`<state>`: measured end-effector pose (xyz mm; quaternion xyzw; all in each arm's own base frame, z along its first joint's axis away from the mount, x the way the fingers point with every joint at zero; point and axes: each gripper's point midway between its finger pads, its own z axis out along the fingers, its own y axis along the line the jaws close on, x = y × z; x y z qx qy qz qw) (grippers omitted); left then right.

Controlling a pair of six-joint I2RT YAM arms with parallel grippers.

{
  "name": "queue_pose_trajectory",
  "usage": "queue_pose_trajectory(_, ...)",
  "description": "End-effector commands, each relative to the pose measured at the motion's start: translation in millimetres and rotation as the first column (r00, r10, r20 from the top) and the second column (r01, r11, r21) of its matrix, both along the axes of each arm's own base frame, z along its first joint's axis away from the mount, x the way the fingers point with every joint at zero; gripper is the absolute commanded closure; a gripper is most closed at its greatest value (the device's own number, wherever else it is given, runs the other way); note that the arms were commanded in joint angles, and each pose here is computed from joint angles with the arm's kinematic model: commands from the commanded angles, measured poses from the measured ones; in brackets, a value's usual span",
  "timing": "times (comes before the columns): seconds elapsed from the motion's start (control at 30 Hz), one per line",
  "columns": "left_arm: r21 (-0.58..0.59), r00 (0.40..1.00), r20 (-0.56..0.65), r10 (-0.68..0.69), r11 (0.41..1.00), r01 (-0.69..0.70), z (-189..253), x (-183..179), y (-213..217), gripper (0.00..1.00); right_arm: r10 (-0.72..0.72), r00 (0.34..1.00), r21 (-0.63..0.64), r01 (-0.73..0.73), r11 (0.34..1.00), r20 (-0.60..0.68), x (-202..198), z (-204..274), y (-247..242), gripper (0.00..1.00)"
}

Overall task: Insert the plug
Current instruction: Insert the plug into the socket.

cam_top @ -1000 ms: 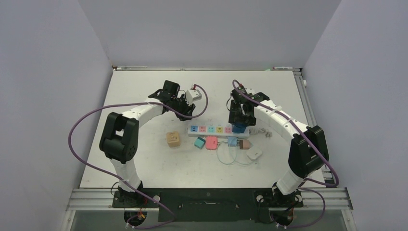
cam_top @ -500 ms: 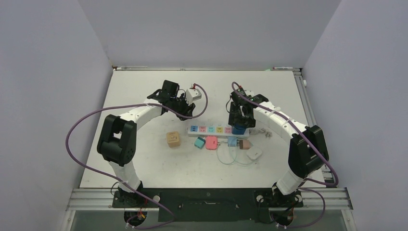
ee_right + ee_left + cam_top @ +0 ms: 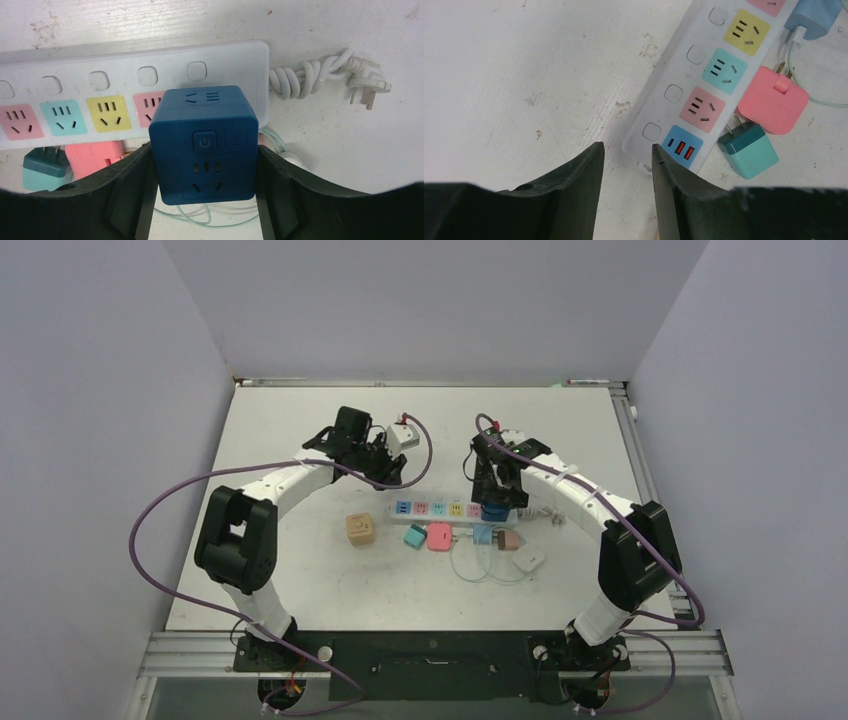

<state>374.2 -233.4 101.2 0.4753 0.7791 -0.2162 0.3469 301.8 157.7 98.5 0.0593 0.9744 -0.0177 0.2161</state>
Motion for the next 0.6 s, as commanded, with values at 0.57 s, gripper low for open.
queue_pose_trajectory(0.57,-0.015,0.996,0.077,-0.034,0.999,0.035,20.1,-4.3,-5.0,0.63,-0.097,0.992,-0.026,0.1,0.995,0.076,7.8,13.9,-1.8,0.95)
